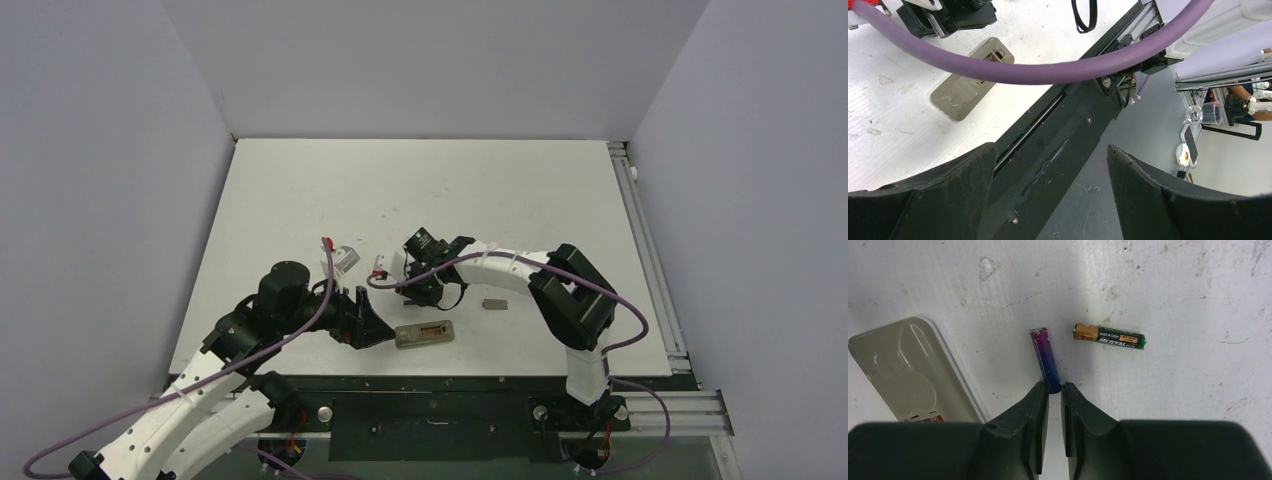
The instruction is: Load the batteries into the remote control
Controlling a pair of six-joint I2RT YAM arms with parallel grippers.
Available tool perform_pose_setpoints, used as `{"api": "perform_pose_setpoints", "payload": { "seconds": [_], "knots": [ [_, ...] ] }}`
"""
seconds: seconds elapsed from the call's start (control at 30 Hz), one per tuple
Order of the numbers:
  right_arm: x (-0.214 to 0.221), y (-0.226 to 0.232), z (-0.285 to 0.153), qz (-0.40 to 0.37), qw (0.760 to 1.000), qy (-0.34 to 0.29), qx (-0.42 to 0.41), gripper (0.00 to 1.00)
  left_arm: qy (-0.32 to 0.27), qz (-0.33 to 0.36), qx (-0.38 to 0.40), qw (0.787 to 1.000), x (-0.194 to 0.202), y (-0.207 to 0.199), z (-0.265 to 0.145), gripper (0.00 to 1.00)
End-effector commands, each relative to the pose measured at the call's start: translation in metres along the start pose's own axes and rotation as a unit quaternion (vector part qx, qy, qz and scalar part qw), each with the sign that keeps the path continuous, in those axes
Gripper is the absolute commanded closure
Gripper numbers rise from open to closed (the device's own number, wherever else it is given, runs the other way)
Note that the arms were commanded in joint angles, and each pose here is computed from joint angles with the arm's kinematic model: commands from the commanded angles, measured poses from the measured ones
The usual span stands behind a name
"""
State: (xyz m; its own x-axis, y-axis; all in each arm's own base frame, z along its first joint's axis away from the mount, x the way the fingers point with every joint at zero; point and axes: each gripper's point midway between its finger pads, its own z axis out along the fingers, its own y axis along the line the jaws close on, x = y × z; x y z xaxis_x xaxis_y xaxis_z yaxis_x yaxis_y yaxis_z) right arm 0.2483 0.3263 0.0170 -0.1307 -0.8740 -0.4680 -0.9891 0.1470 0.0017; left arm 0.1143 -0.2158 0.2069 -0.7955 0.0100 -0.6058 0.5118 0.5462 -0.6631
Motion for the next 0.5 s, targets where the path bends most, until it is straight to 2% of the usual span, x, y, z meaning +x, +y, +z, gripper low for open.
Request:
{"api": "perform_pose_setpoints", "payload": {
  "seconds": [0.0, 0.07, 0.13, 0.47],
  "knots": [
    [0.014, 0.013, 0.000, 0.004, 1.000, 0.025, -0.010, 0.83, -0.014, 0.016, 0.019, 1.000, -0.009, -0.008, 0.000, 0.22],
    [0.012, 0.014, 0.000, 0.002, 1.000, 0.022, -0.011, 0.85, -0.015, 0.017, 0.019, 1.000, -0.009, -0.008, 0.000, 0.22],
    [0.010, 0.012, -0.001, 0.002, 1.000, 0.020, -0.004, 0.91, -0.016, 0.016, 0.019, 1.000, -0.009, -0.008, 0.000, 0.22],
    [-0.009, 0.005, -0.026, 0.005, 0.999, -0.017, 0.027, 0.92, -0.018, 0.015, 0.017, 1.000, -0.010, -0.007, -0.001, 0.22]
  ]
}}
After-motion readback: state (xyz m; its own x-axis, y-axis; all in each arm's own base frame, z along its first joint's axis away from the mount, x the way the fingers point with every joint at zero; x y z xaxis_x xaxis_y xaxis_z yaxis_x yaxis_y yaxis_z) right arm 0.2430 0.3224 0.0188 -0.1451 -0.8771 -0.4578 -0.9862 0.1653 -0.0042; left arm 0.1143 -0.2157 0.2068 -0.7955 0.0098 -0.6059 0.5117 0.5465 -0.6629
